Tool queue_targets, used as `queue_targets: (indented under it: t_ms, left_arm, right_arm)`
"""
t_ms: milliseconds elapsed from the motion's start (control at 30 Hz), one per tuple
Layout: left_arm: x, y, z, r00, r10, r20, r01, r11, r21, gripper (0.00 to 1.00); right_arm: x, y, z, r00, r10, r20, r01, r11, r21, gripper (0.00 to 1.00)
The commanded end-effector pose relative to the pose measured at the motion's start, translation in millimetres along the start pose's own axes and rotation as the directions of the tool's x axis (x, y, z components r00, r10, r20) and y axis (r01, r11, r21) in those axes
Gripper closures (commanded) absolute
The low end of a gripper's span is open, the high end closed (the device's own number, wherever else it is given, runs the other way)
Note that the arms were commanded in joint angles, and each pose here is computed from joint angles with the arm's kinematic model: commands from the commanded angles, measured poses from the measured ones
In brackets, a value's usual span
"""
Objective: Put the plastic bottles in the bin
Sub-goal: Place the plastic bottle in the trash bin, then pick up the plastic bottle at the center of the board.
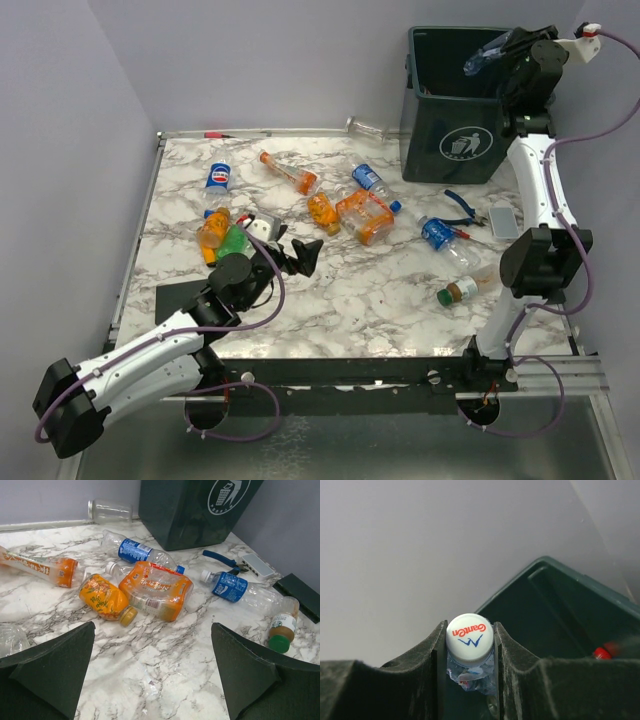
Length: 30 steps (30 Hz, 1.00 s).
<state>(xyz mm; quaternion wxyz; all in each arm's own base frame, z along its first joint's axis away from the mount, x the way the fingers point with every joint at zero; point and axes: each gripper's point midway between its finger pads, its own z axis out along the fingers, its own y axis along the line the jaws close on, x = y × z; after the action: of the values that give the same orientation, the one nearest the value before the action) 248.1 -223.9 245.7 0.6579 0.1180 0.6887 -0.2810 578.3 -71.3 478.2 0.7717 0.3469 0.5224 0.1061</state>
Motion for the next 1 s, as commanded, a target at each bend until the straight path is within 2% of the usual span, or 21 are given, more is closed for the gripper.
queue_targets:
  t_ms: [0, 33, 100, 133, 167, 300, 467, 633, 800, 967]
  left_arm:
    - [-9, 3, 2, 1.000, 0.015, 0.006, -0.015, 1.000, -0.021, 0.01]
    - [-9, 3, 2, 1.000, 0.015, 0.005, -0.015, 1.000, -0.025, 0.01]
    - [-8, 4, 3, 1.000, 0.017, 0.001, -0.017, 0.999, -0.031, 0.01]
    - [-8, 5, 3, 1.000, 0.018, 0.001, -0.018, 0.999, -0.032, 0.01]
    - [-7, 5, 3, 1.000, 0.019, -0.003, -0.019, 0.999, -0.033, 0.01]
    - [-4, 3, 4, 1.000, 0.017, -0.011, -0.018, 1.000, -0.025, 0.01]
    - [-5, 4, 3, 1.000, 0.017, -0.008, -0.017, 0.999, -0.031, 0.01]
    - [-7, 7, 2, 1.000, 0.016, -0.003, -0.016, 0.999, -0.045, 0.01]
    - [-10, 10, 2, 1.000, 0.004, 0.001, -0.004, 0.998, -0.065, 0.01]
    - [-12, 15, 1, 1.000, -0.016, 0.004, 0.016, 0.994, -0.104, 0.01]
  right_arm:
    - [16, 1, 1, 0.998, -0.001, -0.064, -0.001, 0.999, -0.034, 0.89]
    - [18, 2, 0, 0.997, -0.014, -0.070, 0.011, 0.999, -0.040, 0.77]
    - [18, 2, 0, 0.996, -0.038, -0.077, 0.034, 0.998, -0.048, 0.47]
    - [18, 2, 0, 0.996, -0.045, -0.081, 0.042, 0.998, -0.043, 0.36]
    - [17, 1, 0, 0.995, -0.050, -0.084, 0.047, 0.998, -0.038, 0.28]
    - [7, 5, -5, 0.996, -0.045, -0.073, 0.043, 0.998, -0.037, 0.10]
    - [-21, 28, -15, 0.999, 0.007, -0.048, -0.011, 0.996, -0.087, 0.04]
    - [-58, 79, -48, 0.995, 0.079, -0.056, -0.089, 0.972, -0.218, 0.04]
    - [-78, 134, -127, 0.993, 0.063, -0.095, -0.093, 0.931, -0.353, 0.04]
    - [-34, 132, -226, 0.961, -0.025, -0.276, -0.096, 0.905, -0.414, 0.04]
